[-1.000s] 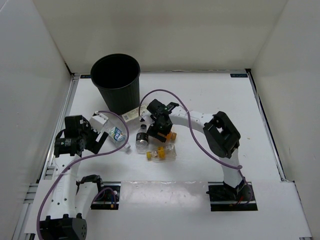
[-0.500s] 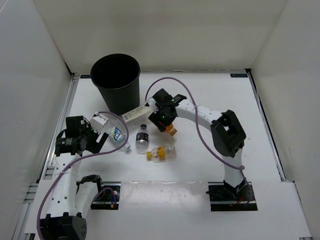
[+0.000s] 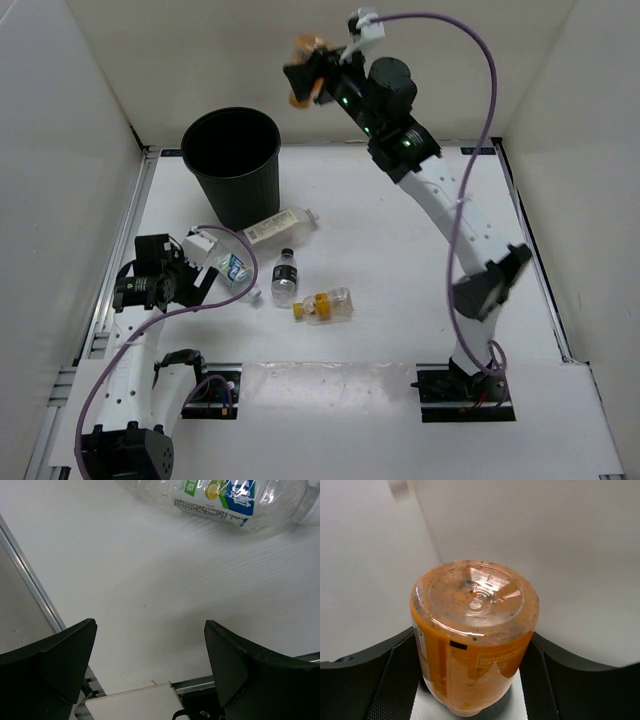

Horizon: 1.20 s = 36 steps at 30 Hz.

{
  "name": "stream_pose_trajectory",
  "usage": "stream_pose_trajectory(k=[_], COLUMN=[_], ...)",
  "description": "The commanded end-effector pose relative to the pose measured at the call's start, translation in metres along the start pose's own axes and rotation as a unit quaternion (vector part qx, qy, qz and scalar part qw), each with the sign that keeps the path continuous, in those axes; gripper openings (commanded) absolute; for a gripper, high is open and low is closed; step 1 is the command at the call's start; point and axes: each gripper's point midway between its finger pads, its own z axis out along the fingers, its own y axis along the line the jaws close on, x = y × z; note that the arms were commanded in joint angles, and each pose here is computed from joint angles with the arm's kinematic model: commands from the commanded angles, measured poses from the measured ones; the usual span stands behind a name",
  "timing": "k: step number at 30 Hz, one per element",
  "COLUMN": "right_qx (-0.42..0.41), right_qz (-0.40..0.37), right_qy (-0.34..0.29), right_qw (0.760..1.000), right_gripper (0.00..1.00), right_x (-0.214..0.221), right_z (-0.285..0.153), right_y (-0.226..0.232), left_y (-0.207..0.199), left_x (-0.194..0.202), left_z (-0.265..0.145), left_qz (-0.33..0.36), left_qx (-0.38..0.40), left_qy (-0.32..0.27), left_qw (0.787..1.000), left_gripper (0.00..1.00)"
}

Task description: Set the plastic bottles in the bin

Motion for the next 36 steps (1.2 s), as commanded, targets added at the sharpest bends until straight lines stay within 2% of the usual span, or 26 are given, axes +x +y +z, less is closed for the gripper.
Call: stream_pose_trajectory(k=[1, 2, 4, 5, 8, 9, 10, 12, 13, 16, 17, 18, 20, 21, 23, 25, 28, 29, 32, 36], right_qx=[0.049, 0.061, 0.05, 0.028, 0.016, 0.003, -0.012, -0.029, -0.031, -0.044, -0.041, -0.032, -0.017, -0.005, 0.001, -0.008, -0.026, -0.046, -0.062, -0.082], right_qz=[0.089, 0.111, 0.158, 0.174, 0.187, 0.171, 0.16, 0.139, 0.117, 0.095, 0.097, 0.09, 0.082, 0.079, 0.071, 0.057, 0.032, 0.01, -0.047, -0.066], right_qy=[-0.062, -0.061, -0.084, -0.119, -0.108, -0.121, -0.107, -0.114, -0.097, -0.084, -0.084, -0.077, -0.065, -0.046, -0.025, -0.016, -0.01, -0.021, -0.042, -0.033], right_qw=[0.993, 0.99, 0.983, 0.977, 0.976, 0.978, 0.981, 0.983, 0.988, 0.991, 0.991, 0.992, 0.994, 0.996, 0.997, 0.998, 0.999, 0.999, 0.996, 0.994], right_gripper=[0.16, 0.14, 0.14, 0.14, 0.14, 0.14, 0.14, 0.14, 0.14, 0.16, 0.18, 0.27, 0.38, 0.63, 0.84, 1.0, 1.0, 1.0, 1.0, 1.0], right_x=[0.012, 0.032, 0.038, 0.028, 0.063, 0.05, 0.068, 0.063, 0.08, 0.094, 0.095, 0.099, 0.108, 0.122, 0.139, 0.138, 0.133, 0.116, 0.084, 0.049], right_z=[0.058, 0.074, 0.084, 0.086, 0.103, 0.104, 0.11, 0.108, 0.109, 0.108, 0.108, 0.108, 0.108, 0.11, 0.109, 0.107, 0.102, 0.096, 0.081, 0.047], right_y=[-0.017, -0.024, -0.022, -0.011, 0.002, 0.012, 0.024, 0.039, 0.043, 0.06, 0.063, 0.06, 0.059, 0.054, 0.05, 0.053, 0.063, 0.076, 0.094, 0.111], left_y=[0.002, 0.002, 0.003, 0.001, 0.001, -0.001, -0.001, -0.003, -0.003, -0.003, -0.003, -0.002, -0.003, -0.003, -0.003, -0.002, 0.001, 0.001, 0.012, 0.021], left_x=[-0.002, -0.002, -0.001, 0.002, 0.002, 0.005, 0.005, 0.008, 0.008, 0.008, 0.008, 0.005, 0.004, 0.004, 0.004, 0.004, 0.004, 0.003, -0.007, -0.041], left_z=[0.002, 0.002, 0.002, 0.004, 0.004, 0.006, 0.006, 0.008, 0.008, 0.008, 0.008, 0.006, 0.006, 0.006, 0.006, 0.006, 0.006, 0.008, 0.006, 0.004], left_qz=[-0.003, -0.003, -0.003, -0.003, -0.003, -0.008, -0.008, -0.009, -0.009, -0.009, -0.009, -0.013, -0.013, -0.013, -0.013, -0.006, 0.031, 0.07, 0.125, 0.25], left_qx=[-0.007, -0.007, -0.011, -0.008, -0.008, -0.005, -0.005, -0.002, -0.002, -0.002, -0.002, -0.005, -0.001, -0.001, -0.001, -0.001, -0.001, 0.005, 0.0, 0.01], left_qy=[-0.006, -0.006, -0.003, 0.001, 0.001, 0.005, 0.005, 0.009, 0.009, 0.009, 0.009, 0.005, 0.002, 0.002, 0.002, 0.002, 0.002, 0.004, 0.009, -0.011], left_qw=[1.0, 1.0, 1.0, 1.0, 1.0, 1.0, 1.0, 1.0, 1.0, 1.0, 1.0, 1.0, 1.0, 1.0, 1.0, 1.0, 1.0, 0.998, 0.992, 0.968], left_gripper=[1.0, 1.0, 1.0, 1.0, 1.0, 1.0, 1.0, 1.0, 1.0, 1.0, 1.0, 1.0, 1.0, 1.0, 1.0, 1.0, 1.0, 1.0, 1.0, 1.0])
